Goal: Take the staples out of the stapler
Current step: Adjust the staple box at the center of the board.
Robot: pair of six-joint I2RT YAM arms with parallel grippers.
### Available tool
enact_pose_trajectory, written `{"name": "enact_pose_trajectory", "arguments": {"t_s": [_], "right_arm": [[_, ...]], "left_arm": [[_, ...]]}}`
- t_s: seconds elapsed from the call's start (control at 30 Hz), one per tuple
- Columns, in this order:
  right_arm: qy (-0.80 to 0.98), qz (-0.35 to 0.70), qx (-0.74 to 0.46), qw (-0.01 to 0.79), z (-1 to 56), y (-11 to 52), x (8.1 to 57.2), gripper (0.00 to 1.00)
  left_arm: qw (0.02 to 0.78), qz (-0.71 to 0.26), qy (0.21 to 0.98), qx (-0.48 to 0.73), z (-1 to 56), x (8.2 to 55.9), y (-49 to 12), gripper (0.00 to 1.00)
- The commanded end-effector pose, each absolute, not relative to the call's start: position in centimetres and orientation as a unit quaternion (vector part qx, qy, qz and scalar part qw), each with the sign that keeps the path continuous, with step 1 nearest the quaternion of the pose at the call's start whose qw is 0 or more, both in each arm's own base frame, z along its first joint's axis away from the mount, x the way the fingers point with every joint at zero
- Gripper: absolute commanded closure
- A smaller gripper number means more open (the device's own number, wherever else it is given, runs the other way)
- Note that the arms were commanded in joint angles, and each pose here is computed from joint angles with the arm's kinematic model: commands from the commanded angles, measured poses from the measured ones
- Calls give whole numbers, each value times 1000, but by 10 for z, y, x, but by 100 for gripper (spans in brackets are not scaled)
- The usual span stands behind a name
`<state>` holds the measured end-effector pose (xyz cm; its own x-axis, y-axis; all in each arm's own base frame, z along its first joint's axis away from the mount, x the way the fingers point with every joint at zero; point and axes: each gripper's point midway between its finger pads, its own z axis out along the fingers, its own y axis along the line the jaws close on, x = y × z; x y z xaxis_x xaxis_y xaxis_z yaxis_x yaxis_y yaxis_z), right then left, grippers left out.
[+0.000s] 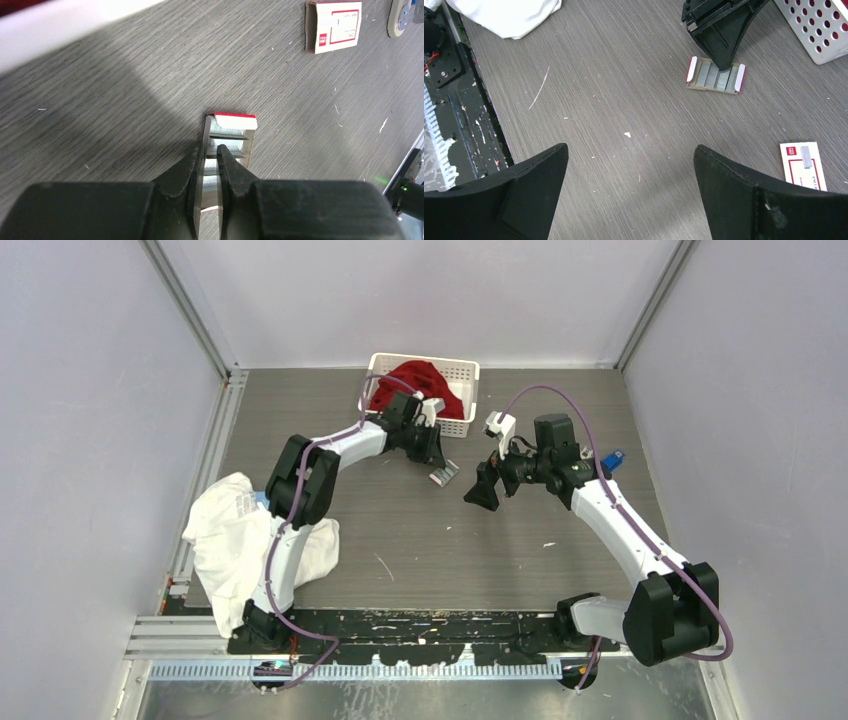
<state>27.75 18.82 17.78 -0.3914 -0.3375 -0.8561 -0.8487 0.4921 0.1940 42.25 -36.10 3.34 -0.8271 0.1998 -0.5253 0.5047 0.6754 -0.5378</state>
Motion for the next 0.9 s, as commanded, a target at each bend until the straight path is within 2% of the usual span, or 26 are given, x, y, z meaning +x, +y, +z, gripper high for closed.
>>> {"name": "enact_pose_trajectory", "arguments": {"t_s": [0.0,0.23,0.53,0.7,0.87], "right_arm": [[746,327,-400,421,196,192,281,0],[746,326,-400,421,197,192,281,0],[751,301,-395,434,203,176,288,0],[761,297,-357,453,219,143,294,0],[788,235,-287,491,229,96,311,0]], "left_arm": [[223,-364,876,222,40,423,-364,84],[238,-362,873,223,46,425,-363,82],[325,-377,848,181,103,425,-349,65],[381,-407,816,151,145,400,-328,65],[412,-430,794,122,157,356,-297,62]]}}
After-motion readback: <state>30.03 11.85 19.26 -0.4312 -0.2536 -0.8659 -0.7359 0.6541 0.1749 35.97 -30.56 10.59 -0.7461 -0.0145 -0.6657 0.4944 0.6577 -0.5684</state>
